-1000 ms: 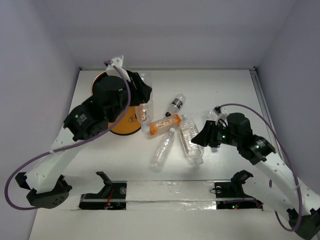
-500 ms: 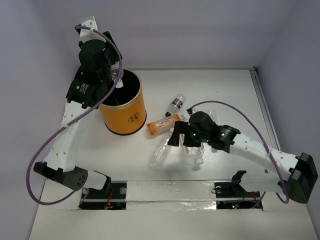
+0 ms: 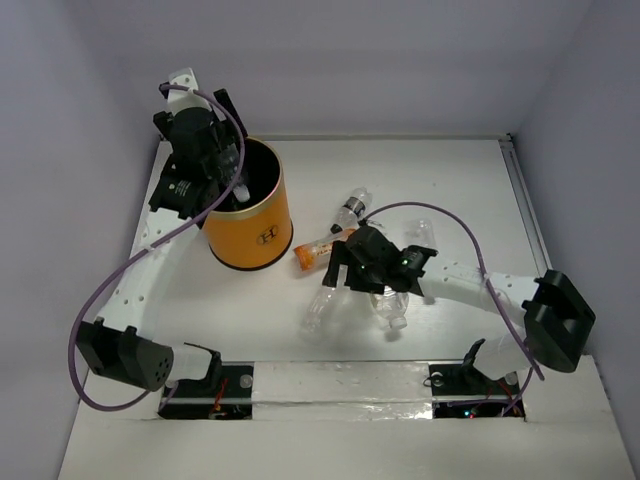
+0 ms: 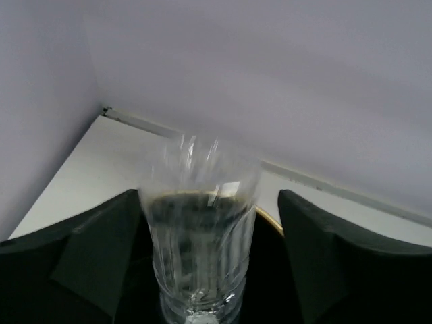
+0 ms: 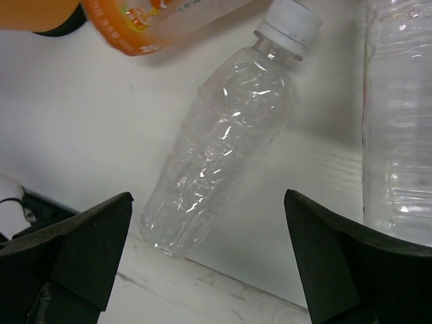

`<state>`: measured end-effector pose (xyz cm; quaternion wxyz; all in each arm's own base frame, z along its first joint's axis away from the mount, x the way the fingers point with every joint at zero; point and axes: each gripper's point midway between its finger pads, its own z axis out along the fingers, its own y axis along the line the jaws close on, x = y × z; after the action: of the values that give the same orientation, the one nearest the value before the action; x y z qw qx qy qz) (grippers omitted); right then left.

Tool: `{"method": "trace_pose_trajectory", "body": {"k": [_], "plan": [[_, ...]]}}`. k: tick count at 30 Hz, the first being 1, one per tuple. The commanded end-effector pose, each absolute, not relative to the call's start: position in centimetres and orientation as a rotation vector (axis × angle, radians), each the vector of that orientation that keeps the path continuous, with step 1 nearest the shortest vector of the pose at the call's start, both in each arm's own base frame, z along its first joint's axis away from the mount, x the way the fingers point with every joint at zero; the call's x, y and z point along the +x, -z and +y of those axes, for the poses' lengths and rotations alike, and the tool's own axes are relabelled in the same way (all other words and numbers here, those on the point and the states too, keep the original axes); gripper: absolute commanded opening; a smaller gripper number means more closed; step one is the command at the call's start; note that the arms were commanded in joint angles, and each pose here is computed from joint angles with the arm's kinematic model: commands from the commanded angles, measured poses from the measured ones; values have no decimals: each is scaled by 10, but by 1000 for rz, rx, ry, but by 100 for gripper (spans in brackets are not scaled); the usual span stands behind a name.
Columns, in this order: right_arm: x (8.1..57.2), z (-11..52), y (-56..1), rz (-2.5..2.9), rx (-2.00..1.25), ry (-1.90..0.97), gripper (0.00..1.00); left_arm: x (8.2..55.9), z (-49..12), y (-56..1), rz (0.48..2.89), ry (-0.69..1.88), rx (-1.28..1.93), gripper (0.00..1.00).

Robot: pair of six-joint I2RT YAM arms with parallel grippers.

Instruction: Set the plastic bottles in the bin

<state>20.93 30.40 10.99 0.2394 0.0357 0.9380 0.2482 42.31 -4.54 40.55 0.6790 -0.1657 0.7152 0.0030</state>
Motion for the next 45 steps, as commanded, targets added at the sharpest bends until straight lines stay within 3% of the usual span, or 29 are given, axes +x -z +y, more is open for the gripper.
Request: {"method": "trace_pose_trajectory", "body": {"k": [1, 3, 5, 15, 20, 24, 31, 36, 45], "plan": [[230, 314, -119, 2486, 184, -686, 100, 409, -53, -434, 1506, 112, -363, 84], [234, 315, -109, 2501, 186, -645, 100, 401, -59, -435, 1513, 160, -345, 91], [235, 317, -101, 2518, 182, -626, 100, 396, -66, -435, 1532, 212, -324, 91], [237, 340, -65, 2590, 156, -649, 100, 336, -119, -422, 1616, 457, -174, 86], [228, 336, -63, 2591, 171, -667, 73, 301, -148, -383, 1726, 510, -41, 85], [221, 330, -82, 2565, 144, -687, 58, 280, -152, -351, 1804, 545, -17, 85], [210, 314, -198, 2343, 108, -833, 55, 253, -131, -364, 1784, 544, -64, 83], [243, 315, -328, 2053, 22, -823, 55, 236, -123, -398, 1731, 598, -100, 79], [311, 384, -459, 1757, -47, -826, 55, 217, -100, -447, 1638, 622, -218, 63]]}}
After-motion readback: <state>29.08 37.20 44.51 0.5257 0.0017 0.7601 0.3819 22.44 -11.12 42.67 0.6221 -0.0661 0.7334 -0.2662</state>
